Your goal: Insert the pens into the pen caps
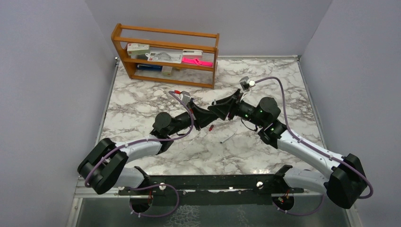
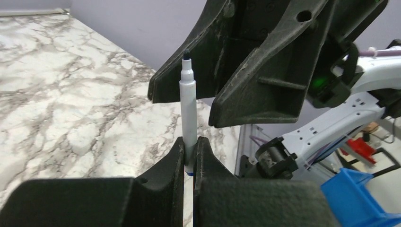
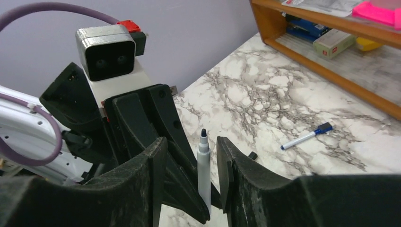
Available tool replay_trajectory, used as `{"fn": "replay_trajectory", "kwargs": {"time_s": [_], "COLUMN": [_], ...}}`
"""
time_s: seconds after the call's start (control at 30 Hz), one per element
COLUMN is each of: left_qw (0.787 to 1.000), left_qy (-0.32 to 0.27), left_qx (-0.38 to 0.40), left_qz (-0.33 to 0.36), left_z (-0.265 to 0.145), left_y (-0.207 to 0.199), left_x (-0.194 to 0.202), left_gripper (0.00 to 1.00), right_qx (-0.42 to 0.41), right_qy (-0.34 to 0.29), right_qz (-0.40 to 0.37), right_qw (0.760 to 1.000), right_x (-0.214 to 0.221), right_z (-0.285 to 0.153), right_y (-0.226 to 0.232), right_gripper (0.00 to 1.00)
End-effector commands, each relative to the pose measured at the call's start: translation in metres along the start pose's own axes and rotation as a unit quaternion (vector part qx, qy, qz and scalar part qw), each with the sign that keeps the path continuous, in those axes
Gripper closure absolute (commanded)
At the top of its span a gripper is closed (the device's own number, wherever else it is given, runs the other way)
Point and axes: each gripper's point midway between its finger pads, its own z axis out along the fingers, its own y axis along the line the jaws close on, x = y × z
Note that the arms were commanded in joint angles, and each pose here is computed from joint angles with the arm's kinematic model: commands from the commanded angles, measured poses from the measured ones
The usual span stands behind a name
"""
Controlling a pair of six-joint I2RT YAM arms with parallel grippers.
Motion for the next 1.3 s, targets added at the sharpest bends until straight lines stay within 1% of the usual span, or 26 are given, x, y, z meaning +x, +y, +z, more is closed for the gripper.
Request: {"fn": "replay_trajectory", "kwargs": {"time_s": [0.0, 0.03, 0.17, 0.2, 0.23, 0.27, 0.4, 0.43, 0.5, 0.53, 0.57, 0.6, 0.73, 0.8, 0.83, 0.93, 1.0, 1.13, 1.2, 1.27], "left_qw": [0.995, 0.994, 0.992, 0.992, 0.992, 0.993, 0.993, 0.993, 0.993, 0.993, 0.993, 0.993, 0.993, 0.993, 0.993, 0.993, 0.993, 0.992, 0.992, 0.992], "left_qy": [0.063, 0.069, 0.072, 0.07, 0.068, 0.067, 0.065, 0.067, 0.068, 0.069, 0.069, 0.069, 0.068, 0.064, 0.062, 0.053, 0.046, 0.043, 0.045, 0.046], "left_qx": [-0.027, -0.031, -0.033, -0.033, -0.031, -0.028, -0.012, -0.009, -0.004, -0.003, -0.003, -0.003, -0.005, -0.012, -0.016, -0.026, -0.031, -0.033, -0.037, -0.04], "left_qz": [0.069, 0.076, 0.094, 0.096, 0.097, 0.097, 0.099, 0.099, 0.1, 0.099, 0.098, 0.099, 0.1, 0.096, 0.095, 0.098, 0.103, 0.113, 0.112, 0.113], "left_z": [-0.005, -0.006, -0.008, -0.009, -0.009, -0.009, -0.007, -0.007, -0.005, -0.005, -0.004, -0.003, -0.001, 0.0, 0.0, 0.002, 0.002, 0.006, 0.007, 0.007], "left_y": [0.009, 0.01, 0.007, 0.005, 0.004, 0.001, -0.008, -0.01, -0.012, -0.012, -0.012, -0.012, -0.011, -0.009, -0.007, -0.004, -0.002, 0.0, 0.003, 0.005], "left_x": [0.013, 0.013, 0.007, 0.005, 0.003, 0.001, -0.005, -0.005, -0.005, -0.005, -0.006, -0.006, -0.007, -0.009, -0.009, -0.013, -0.017, -0.02, -0.019, -0.018], "left_gripper": [1.0, 1.0, 1.0, 1.0, 1.0, 1.0, 1.0, 1.0, 1.0, 1.0, 1.0, 1.0, 0.99, 0.83, 0.8, 0.75, 0.71, 0.71, 0.75, 0.81], "right_qx": [0.021, 0.023, 0.026, 0.027, 0.028, 0.031, 0.039, 0.038, 0.035, 0.035, 0.035, 0.036, 0.034, 0.029, 0.024, 0.005, -0.005, -0.018, -0.021, -0.021], "right_qy": [0.018, 0.018, 0.022, 0.024, 0.025, 0.024, 0.031, 0.032, 0.034, 0.035, 0.035, 0.036, 0.042, 0.043, 0.04, 0.027, 0.035, 0.035, 0.039, 0.037], "right_qz": [-0.032, -0.031, -0.028, -0.029, -0.029, -0.028, -0.028, -0.028, -0.028, -0.028, -0.028, -0.028, -0.029, -0.021, -0.017, -0.002, 0.007, 0.019, 0.022, 0.024], "right_qw": [0.999, 0.999, 0.999, 0.999, 0.999, 0.999, 0.998, 0.998, 0.998, 0.998, 0.998, 0.998, 0.998, 0.998, 0.999, 1.0, 0.999, 0.999, 0.999, 0.999], "right_x": [-0.001, -0.001, -0.001, 0.0, 0.001, 0.0, 0.0, -0.002, -0.003, -0.003, -0.002, -0.001, 0.006, 0.005, 0.003, 0.002, 0.005, 0.009, 0.011, 0.01], "right_z": [-0.005, -0.006, -0.006, -0.006, -0.006, -0.007, -0.006, -0.005, -0.004, -0.004, -0.004, -0.004, -0.002, -0.001, -0.001, 0.003, 0.007, 0.01, 0.011, 0.01], "right_y": [-0.003, -0.004, -0.004, -0.005, -0.005, -0.006, -0.008, -0.007, -0.005, -0.005, -0.005, -0.006, -0.01, -0.007, -0.004, 0.002, 0.003, 0.005, 0.006, 0.007], "right_gripper": [0.59, 0.6, 0.86, 0.91, 0.94, 0.94, 0.76, 0.75, 0.81, 0.86, 0.96, 0.98, 0.98, 0.98, 0.98, 0.98, 0.98, 0.98, 0.98, 0.98]}}
